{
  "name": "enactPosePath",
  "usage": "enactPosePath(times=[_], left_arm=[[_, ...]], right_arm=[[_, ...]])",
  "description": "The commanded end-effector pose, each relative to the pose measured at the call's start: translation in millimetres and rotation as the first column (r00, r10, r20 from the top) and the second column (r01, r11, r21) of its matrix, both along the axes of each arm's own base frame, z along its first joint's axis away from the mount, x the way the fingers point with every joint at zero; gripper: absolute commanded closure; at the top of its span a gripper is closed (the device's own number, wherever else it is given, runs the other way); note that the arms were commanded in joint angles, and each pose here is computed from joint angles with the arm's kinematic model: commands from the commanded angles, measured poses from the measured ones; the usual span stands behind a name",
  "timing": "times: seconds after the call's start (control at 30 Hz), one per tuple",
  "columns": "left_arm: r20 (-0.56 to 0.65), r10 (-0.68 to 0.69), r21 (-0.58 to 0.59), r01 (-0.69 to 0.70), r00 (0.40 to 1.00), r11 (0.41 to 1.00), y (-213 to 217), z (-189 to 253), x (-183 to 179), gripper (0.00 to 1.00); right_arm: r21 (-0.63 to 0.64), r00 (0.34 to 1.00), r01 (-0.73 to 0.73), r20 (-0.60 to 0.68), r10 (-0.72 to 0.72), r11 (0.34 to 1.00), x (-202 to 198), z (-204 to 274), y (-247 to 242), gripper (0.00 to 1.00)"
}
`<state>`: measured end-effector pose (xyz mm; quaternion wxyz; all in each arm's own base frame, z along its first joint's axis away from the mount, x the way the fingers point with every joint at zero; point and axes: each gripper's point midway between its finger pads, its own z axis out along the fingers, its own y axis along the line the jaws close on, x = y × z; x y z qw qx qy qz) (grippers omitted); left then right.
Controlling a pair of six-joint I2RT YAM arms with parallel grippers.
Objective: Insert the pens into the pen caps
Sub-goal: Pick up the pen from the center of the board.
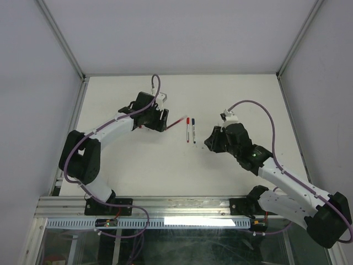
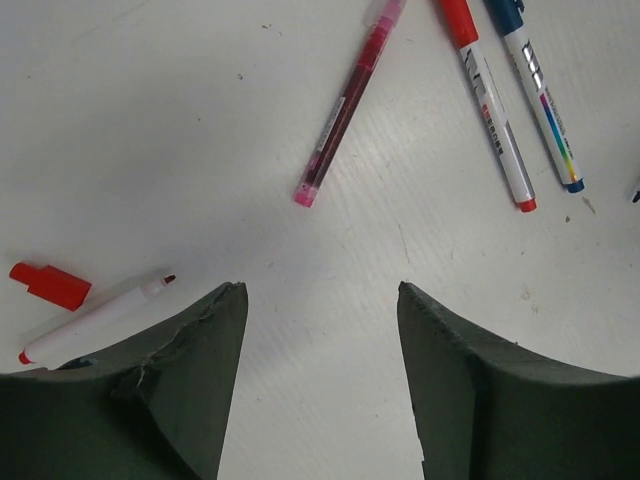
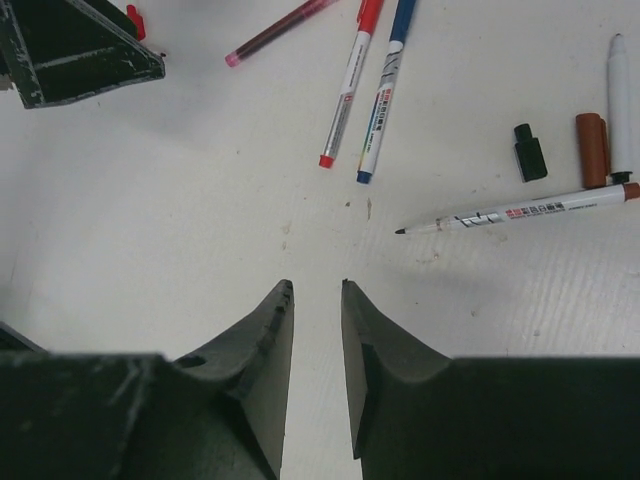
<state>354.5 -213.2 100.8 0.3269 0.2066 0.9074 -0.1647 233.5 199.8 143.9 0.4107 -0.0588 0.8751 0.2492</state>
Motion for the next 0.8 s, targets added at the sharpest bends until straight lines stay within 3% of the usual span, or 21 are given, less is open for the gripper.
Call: enactPosePath(times=[0.0, 0.2, 0.4, 0.77], left_arm=[[0.063, -0.079, -0.043, 0.082, 0.995, 0.996, -30, 27, 11, 0.37], [0.1, -0.192, -0.07, 0.2, 0.976, 0.977, -96, 39, -12, 0.36], [0.136, -0.372, -0.116, 0.388, 0.918, 0.914, -175, 37, -48, 0.36], [0.125, -0.512, -0.084, 0.523, 0.85, 0.848, -238, -3, -61, 0.35]], right_arm=[[0.028, 0.985, 0.17, 0.002, -0.17, 0.985, 4, 9, -22, 0.72], [-0.032, 0.923, 0.382, -0.041, -0.383, 0.924, 12, 3, -63, 0.72], [0.042, 0.869, 0.493, -0.059, -0.49, 0.869, 21, 22, -91, 0.71], [0.169, 0.856, 0.509, -0.201, -0.476, 0.844, 16, 14, -114, 0.71]])
